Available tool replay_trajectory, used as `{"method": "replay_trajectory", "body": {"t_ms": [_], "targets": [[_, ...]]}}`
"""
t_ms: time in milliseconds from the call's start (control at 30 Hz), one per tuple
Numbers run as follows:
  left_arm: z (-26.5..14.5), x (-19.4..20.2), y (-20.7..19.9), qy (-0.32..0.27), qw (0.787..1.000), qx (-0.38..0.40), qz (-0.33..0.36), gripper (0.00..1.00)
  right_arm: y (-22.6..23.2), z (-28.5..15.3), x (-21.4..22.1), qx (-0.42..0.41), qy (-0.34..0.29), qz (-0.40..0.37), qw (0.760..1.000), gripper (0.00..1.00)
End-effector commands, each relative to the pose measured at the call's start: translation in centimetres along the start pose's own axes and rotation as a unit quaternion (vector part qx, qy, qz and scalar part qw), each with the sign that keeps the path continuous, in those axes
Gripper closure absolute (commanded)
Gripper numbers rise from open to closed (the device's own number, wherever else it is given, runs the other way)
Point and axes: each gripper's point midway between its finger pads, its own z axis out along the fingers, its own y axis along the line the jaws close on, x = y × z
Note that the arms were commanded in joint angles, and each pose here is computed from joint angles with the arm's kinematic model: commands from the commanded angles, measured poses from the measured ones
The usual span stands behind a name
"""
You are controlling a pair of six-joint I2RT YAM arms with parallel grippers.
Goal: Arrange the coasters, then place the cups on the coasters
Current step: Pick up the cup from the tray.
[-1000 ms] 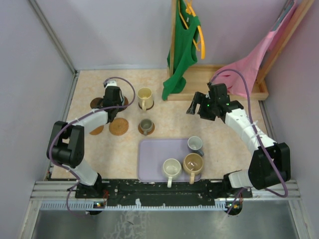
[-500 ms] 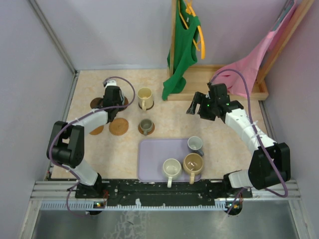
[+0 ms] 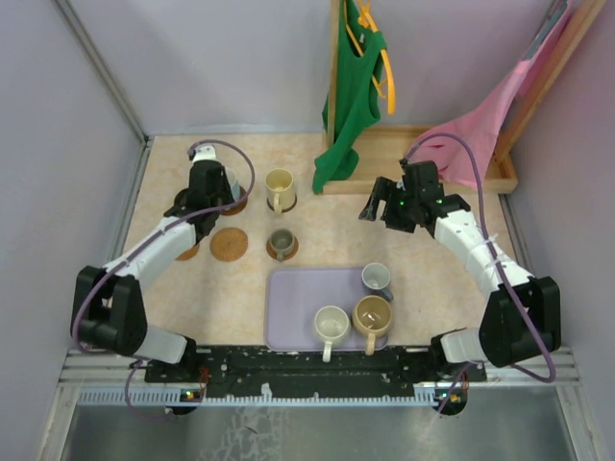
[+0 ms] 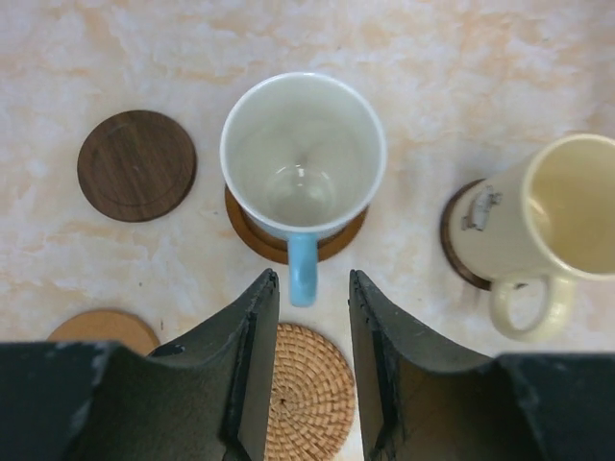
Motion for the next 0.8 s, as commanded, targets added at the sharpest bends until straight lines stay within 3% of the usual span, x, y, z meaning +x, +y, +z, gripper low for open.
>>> {"method": "replay_trajectory", "body": {"t_ms": [0, 367, 767], "targets": [[-3.5, -2.0, -2.2, -0.018, 0.999, 0.034, -0.009, 0.58, 1.7, -2.0, -2.5, -0.029, -0.05, -0.015, 0.998, 0.19], [-11.4, 2.2, -7.5, 0.012, 0.995, 0.102, -0.013, 0.61, 1.6, -2.9, -2.2, -0.03, -0.057, -0.019, 0.998, 0.19], [-19.6, 10.0, -12.1, 0.078, 0.983, 0.168, 0.003, 0.63, 1.6, -3.9, -2.0, -0.032, -0.07, -0.023, 0.997, 0.19]]}}
